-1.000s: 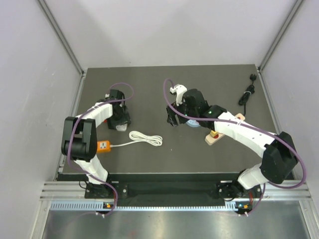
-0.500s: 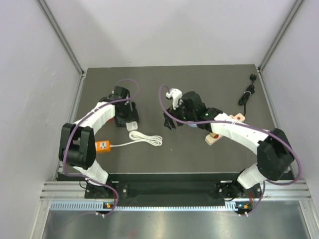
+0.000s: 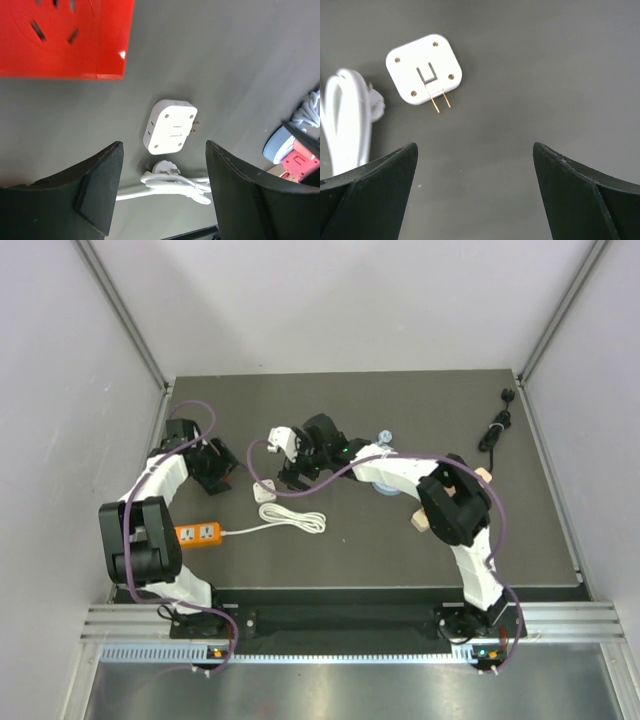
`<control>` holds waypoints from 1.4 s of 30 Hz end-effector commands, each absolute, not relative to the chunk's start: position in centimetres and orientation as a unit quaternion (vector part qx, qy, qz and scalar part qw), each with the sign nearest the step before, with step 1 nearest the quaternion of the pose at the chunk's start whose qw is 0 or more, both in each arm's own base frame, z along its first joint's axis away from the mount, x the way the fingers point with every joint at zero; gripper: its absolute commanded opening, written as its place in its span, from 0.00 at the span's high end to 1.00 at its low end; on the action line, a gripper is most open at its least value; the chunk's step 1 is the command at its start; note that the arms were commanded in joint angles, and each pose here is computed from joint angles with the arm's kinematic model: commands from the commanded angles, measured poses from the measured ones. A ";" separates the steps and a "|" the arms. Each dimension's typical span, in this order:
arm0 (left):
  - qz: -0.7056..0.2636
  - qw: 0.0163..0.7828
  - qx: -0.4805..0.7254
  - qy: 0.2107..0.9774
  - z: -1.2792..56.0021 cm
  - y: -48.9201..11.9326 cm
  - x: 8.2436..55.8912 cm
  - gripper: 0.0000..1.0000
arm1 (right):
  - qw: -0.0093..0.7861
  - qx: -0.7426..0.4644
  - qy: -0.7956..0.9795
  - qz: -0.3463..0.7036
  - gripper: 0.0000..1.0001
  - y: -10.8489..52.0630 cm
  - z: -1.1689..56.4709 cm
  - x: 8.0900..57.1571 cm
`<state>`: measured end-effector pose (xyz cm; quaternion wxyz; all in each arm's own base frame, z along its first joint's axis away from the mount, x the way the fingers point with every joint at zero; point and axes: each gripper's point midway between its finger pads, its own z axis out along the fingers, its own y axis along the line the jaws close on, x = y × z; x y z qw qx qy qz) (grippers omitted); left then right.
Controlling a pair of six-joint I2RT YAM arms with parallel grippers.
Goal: Insert the plug
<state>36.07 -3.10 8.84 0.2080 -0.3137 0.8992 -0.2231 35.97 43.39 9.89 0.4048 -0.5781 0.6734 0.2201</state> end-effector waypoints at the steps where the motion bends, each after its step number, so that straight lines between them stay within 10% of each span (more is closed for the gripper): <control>1: -0.238 0.242 -0.309 0.888 10.2 -3.4 36.2 0.29 | 0.392 -0.656 0.608 0.215 0.04 45.4 9.3 35.4; 42: -0.272 0.246 -0.369 0.854 7.6 -2.1 35.7 0.28 | 0.245 -0.810 0.481 0.230 0.10 50.6 2.0 30.8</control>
